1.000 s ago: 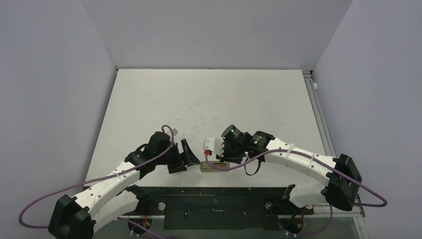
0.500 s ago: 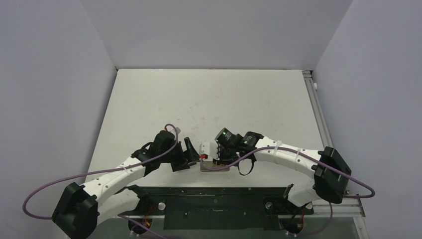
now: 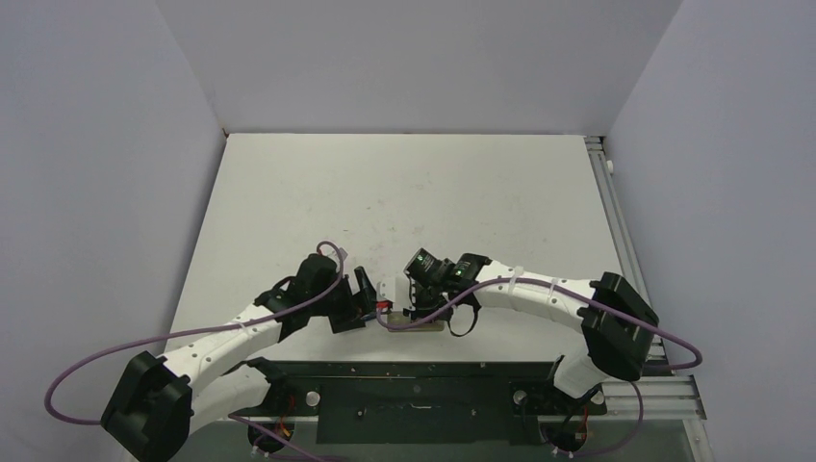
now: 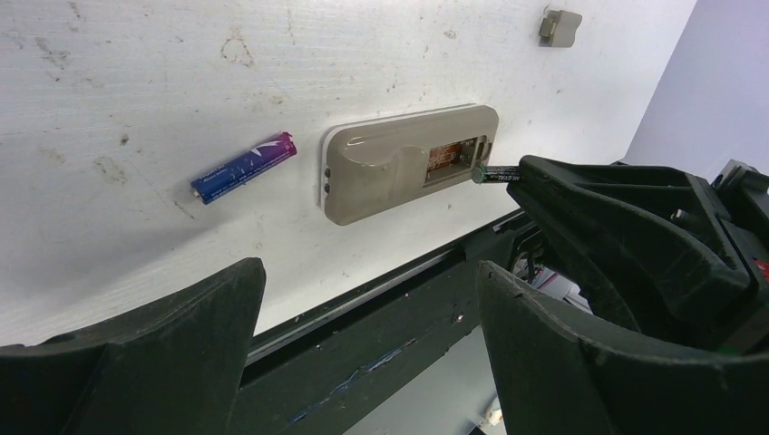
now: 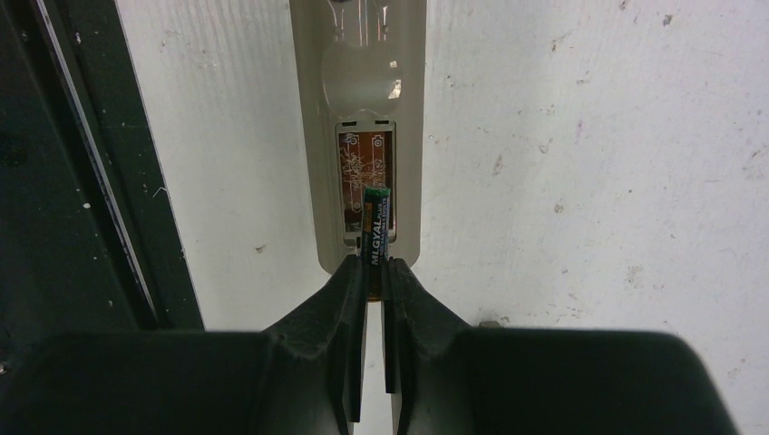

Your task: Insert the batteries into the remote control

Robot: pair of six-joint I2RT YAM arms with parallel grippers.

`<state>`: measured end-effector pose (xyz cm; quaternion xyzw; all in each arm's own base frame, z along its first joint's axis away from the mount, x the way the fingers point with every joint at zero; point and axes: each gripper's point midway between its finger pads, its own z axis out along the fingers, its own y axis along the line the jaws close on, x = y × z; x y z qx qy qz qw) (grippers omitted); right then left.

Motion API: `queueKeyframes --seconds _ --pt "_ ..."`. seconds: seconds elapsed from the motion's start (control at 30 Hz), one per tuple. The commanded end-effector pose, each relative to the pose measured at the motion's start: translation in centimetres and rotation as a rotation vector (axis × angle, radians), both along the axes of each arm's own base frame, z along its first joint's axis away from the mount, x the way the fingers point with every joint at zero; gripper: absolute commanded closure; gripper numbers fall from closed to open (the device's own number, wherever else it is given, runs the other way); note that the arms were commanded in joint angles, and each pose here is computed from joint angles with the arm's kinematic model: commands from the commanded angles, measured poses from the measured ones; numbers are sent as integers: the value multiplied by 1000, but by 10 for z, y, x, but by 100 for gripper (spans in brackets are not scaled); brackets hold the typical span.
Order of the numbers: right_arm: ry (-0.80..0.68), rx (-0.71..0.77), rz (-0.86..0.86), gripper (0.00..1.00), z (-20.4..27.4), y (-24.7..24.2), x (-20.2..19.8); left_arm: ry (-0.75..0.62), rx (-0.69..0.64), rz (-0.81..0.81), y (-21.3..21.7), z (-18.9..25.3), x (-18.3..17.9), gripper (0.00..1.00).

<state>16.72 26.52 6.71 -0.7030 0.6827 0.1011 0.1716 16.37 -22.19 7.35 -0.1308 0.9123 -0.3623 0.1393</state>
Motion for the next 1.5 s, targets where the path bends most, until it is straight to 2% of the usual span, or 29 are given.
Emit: queueKeyframes --seconds 0.0,0.73,1.47 --pt "-35 31 29 92 9 17 9 -34 -30 -3 -2 6 5 17" --pt "-1 -55 53 91 -9 11 3 -36 -30 0 3 5 6 17" --pt "21 -77 77 91 -18 16 -4 -37 -31 -3 6 6 3 17"
